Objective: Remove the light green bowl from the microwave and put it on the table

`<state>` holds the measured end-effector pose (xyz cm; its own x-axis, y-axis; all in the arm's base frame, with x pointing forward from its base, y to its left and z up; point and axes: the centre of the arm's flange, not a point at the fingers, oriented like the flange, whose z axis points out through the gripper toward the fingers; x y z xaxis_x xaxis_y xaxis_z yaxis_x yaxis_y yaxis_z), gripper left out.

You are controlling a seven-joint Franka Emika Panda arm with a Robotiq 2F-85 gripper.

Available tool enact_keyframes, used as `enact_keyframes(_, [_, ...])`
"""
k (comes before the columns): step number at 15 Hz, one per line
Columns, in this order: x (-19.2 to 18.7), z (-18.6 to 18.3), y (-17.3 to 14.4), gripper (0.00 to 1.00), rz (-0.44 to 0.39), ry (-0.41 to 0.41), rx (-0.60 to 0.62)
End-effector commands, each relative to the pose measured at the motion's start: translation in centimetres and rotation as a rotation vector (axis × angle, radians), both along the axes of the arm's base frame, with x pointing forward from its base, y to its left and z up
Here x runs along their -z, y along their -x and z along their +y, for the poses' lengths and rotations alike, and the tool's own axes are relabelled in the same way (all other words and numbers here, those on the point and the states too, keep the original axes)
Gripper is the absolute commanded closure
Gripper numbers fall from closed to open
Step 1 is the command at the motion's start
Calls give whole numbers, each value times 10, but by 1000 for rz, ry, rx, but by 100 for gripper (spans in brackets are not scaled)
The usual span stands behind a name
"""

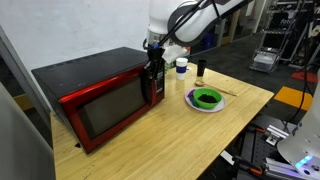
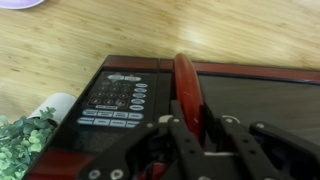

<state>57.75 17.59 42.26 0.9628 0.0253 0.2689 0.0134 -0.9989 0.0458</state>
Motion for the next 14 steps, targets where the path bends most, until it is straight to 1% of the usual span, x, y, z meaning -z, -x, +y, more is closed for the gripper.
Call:
enact_keyframes(1, [48, 42, 40, 94, 92, 36, -38])
enact_keyframes(6, [47, 39, 41, 94, 82, 31, 1])
enact_keyframes(13, [48, 38, 42, 94, 75, 24, 9])
enact_keyframes(14, [48, 55, 44, 94, 57, 54, -10])
